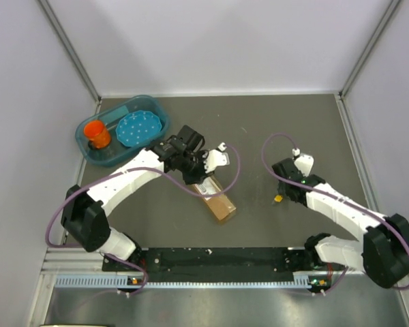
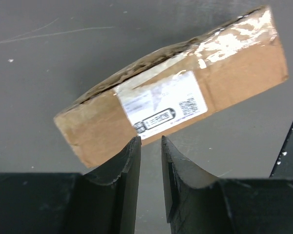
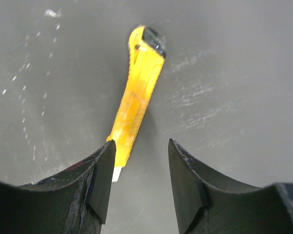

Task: Unpack the express box
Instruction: Pick up the knife from the center of the board.

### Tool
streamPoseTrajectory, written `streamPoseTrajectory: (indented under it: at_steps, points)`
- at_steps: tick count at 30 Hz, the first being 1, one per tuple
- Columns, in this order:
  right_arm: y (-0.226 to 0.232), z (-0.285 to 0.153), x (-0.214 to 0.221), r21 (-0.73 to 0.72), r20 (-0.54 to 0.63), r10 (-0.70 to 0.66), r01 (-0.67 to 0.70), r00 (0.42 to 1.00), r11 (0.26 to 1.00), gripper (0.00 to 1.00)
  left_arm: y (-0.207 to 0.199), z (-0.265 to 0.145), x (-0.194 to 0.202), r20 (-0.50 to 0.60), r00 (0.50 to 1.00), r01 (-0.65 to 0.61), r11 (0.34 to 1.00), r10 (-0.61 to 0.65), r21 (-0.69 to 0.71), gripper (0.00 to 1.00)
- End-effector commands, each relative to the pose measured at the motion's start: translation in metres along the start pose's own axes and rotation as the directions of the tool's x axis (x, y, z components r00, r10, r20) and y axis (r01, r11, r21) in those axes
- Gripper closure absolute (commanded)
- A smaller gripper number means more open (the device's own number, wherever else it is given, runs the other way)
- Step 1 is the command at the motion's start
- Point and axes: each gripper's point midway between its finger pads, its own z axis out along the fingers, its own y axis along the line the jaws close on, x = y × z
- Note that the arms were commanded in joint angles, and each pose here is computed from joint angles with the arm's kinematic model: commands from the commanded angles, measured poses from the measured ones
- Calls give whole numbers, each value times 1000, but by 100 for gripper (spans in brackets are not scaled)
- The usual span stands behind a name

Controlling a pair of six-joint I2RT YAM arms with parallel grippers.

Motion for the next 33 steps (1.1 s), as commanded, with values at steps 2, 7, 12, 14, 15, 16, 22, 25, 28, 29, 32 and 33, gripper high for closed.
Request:
streamPoseTrajectory:
  at_steps: [2, 7, 12, 14, 15, 16, 22, 25, 28, 29, 32, 33]
  points:
    - [-1, 12, -33, 94, 31, 51, -53, 998, 994, 53, 32, -6, 4, 20, 999, 32, 999, -31, -33, 71]
    - [6, 27, -42, 116, 13, 67, -68, 998, 991, 57, 42, -13, 12, 28, 998, 54, 997, -53, -48, 71]
    - [9, 40, -36, 131, -22, 47, -43, 999, 990, 66, 35, -19, 14, 46, 998, 55, 997, -52, -54, 71]
    - [8, 42, -32, 134, -31, 46, -41, 998, 990, 66, 34, -21, 14, 52, 997, 56, 997, -53, -59, 71]
    - [9, 42, -32, 134, -33, 47, -42, 998, 990, 66, 33, -20, 15, 53, 997, 58, 997, -55, -56, 71]
    - [8, 43, -30, 138, -38, 45, -39, 998, 990, 66, 33, -20, 14, 56, 997, 54, 997, -51, -58, 71]
    - [14, 49, -27, 134, -66, 39, -30, 997, 990, 65, 33, -24, 6, 80, 996, 52, 997, -48, -50, 71]
    - [16, 51, -23, 123, -82, 47, -36, 996, 992, 65, 31, -27, 6, 84, 996, 48, 998, -44, -51, 71]
    - [19, 53, -16, 107, -100, 54, -43, 994, 993, 71, 29, -27, 7, 82, 996, 47, 998, -43, -49, 71]
    - [21, 53, -15, 95, -104, 53, -43, 993, 995, 74, 28, -27, 7, 82, 996, 49, 998, -45, -46, 71]
    - [27, 54, -14, 67, -115, 56, -48, 992, 997, 87, 28, -26, 7, 84, 995, 52, 998, -48, -39, 71]
    - [27, 54, -12, 62, -119, 51, -44, 992, 997, 92, 27, -25, 8, 81, 995, 55, 998, -52, -36, 71]
